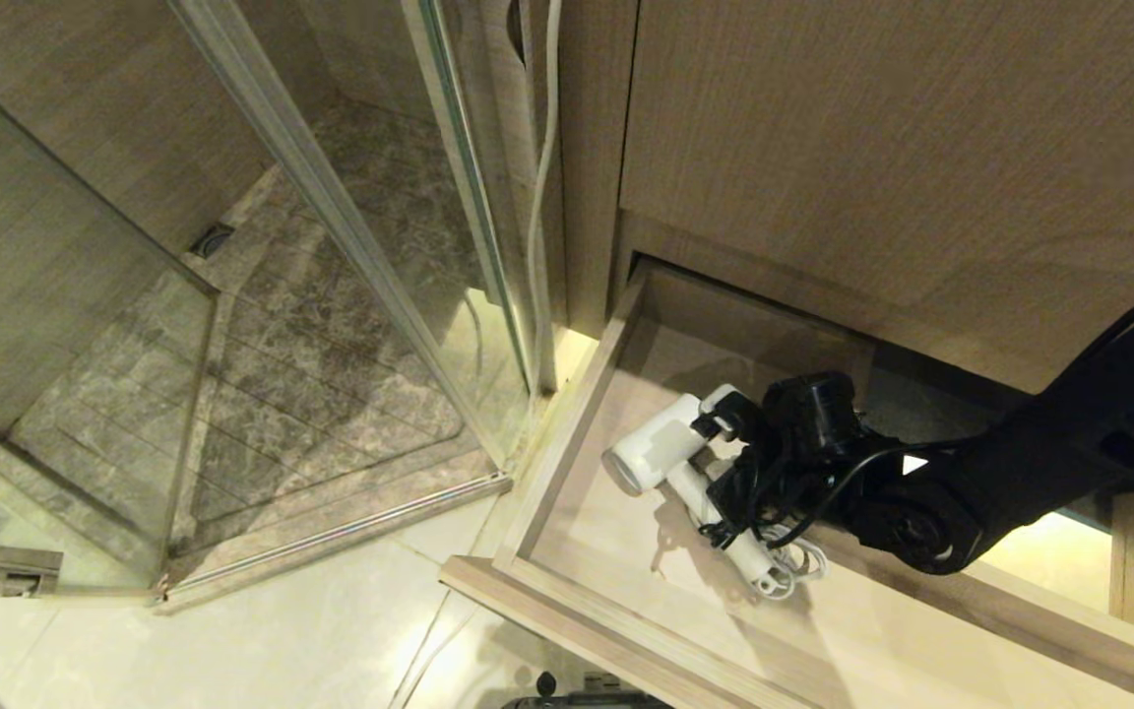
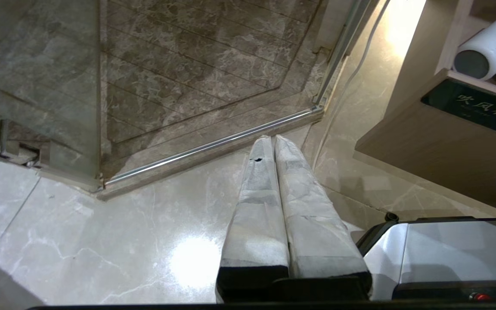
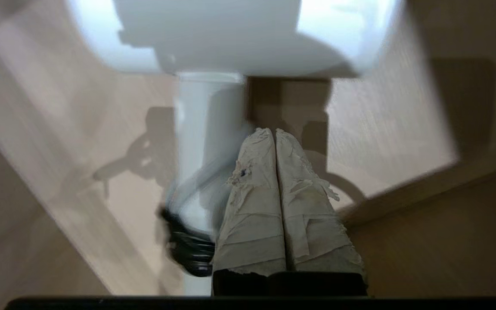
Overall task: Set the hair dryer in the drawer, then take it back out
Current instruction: Take the hairdryer out
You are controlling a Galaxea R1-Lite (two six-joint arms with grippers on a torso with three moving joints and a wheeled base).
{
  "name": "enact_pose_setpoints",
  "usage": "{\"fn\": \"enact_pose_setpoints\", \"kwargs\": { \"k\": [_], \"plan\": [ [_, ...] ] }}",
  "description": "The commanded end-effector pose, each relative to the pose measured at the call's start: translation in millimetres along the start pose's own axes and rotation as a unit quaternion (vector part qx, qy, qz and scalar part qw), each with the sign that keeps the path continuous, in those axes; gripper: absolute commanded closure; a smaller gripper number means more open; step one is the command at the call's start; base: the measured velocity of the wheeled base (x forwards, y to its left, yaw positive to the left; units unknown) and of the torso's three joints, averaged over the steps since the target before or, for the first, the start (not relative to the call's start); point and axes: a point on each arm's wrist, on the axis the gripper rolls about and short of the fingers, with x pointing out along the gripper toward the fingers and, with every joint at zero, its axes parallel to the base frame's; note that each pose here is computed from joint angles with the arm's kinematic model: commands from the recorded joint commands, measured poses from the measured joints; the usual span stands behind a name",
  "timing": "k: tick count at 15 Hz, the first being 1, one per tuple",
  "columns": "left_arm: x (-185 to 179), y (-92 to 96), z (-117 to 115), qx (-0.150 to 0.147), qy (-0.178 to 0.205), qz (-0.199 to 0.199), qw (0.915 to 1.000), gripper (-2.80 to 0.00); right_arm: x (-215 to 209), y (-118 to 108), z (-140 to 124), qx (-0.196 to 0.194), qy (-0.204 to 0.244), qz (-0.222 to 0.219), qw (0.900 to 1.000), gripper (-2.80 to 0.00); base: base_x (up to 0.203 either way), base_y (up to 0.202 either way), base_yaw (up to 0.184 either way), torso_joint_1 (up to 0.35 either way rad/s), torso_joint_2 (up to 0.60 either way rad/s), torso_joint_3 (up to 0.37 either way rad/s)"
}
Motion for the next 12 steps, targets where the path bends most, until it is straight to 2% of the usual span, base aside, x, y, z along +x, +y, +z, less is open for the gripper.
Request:
{"fn": "enact_pose_setpoints", "kwargs": {
  "k": [1,3,4,12],
  "plan": [
    [0.0,0.0,0.0,0.000,0.000,0.000,1.0000,0.00,2.5,-4.1,2.0,0.002,-0.005,0.009,1.000,0.00,0.000,0.000,0.000,0.000,0.00,0.000],
    [0.1,0.0,0.0,0.000,0.000,0.000,1.0000,0.00,0.0,-4.2,2.4,0.002,-0.010,0.024,1.000,0.00,0.000,0.000,0.000,0.000,0.00,0.000],
    [0.1,0.0,0.0,0.000,0.001,0.000,1.0000,0.00,0.1,-3.4,1.1,0.000,-0.009,0.031,0.999,-2.80,0.000,0.000,0.000,0.000,0.00,0.000],
    [0.1,0.0,0.0,0.000,0.001,0.000,1.0000,0.00,11.8,0.9,-9.2,-0.002,0.011,0.041,0.999,-2.80,0.000,0.000,0.000,0.000,0.00,0.000]
  ]
}}
